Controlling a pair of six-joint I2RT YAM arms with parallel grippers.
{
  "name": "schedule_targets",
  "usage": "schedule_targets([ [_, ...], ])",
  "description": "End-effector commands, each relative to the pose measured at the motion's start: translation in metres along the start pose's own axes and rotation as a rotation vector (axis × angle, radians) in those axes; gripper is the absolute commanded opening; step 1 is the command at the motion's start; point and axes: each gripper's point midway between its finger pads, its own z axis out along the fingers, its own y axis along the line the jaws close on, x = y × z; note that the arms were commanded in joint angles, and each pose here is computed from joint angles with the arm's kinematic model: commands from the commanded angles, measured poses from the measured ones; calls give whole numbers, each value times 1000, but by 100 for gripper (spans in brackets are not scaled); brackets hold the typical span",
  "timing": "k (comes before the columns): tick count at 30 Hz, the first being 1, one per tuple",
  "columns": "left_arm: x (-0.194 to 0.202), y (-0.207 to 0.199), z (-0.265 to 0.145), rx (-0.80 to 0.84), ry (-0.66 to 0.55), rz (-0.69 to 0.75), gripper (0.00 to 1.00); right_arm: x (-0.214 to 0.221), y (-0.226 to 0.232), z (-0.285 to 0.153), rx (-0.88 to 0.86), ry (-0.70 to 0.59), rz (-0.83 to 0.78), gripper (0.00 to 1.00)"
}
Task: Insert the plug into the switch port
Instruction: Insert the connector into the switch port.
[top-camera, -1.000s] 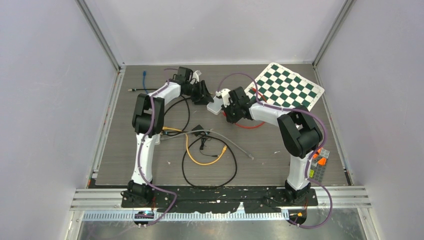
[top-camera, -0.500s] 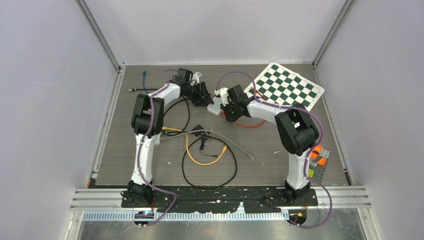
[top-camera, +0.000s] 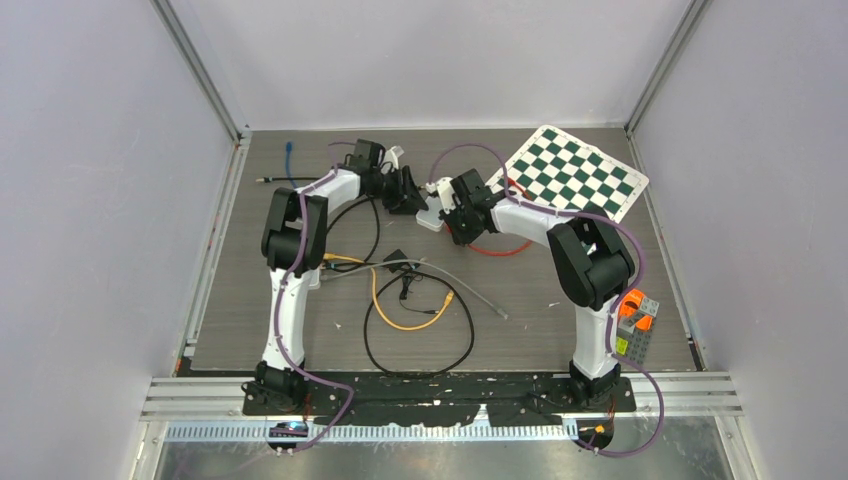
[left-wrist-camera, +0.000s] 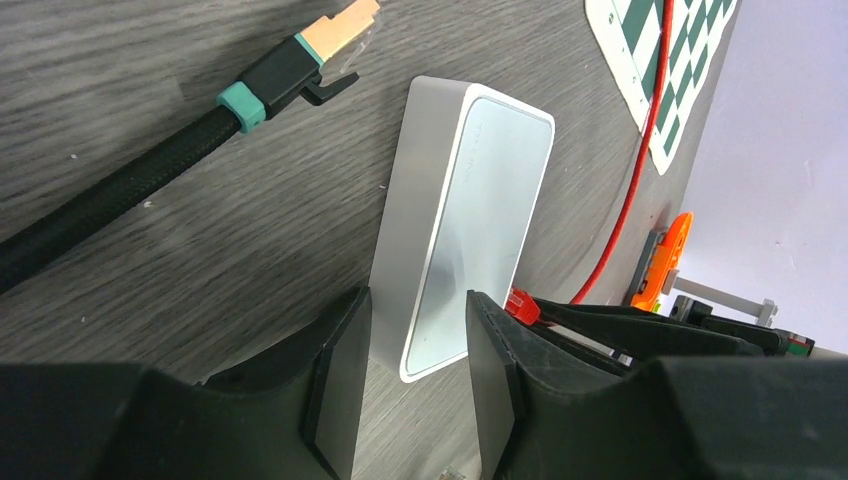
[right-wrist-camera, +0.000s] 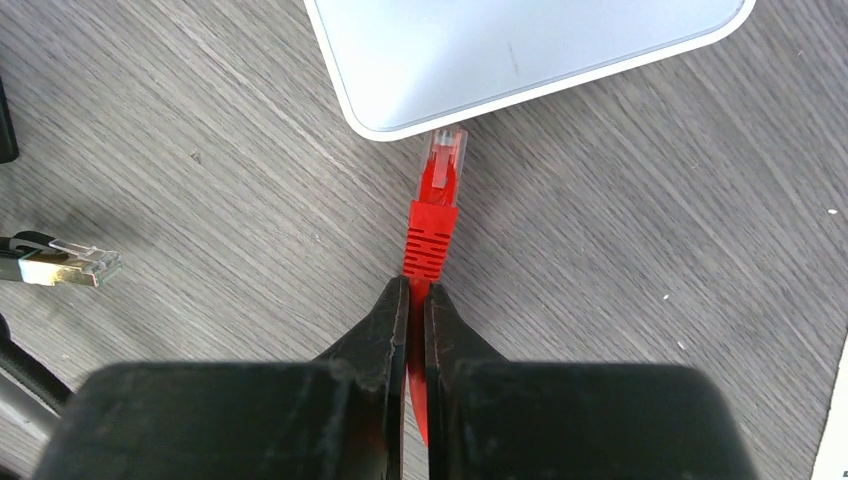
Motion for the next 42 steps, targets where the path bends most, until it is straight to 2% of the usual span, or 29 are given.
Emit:
schedule_targets([
  [1,2,-21,-7,52,1,24,42,-29,2,1,-17,-100,-66,5],
  [11,14,-23,-5,93,53,21,42,-30,11,8,-71,-154,-127,5],
  [21,21,-25,-19,99,102,60,43,-36,27,-5,-159,-225,-207,5],
  [27,16,-23,-28,77,80,66,43,-29,33,-4,-196,-211,-221,5],
  [35,24,-21,-32,73,110,97,44,-23,38,2,-214,-200,-227,5],
  [42,33,-20,-30,93,133,81,45,-27,31,-1,-168,-185,-193,5],
])
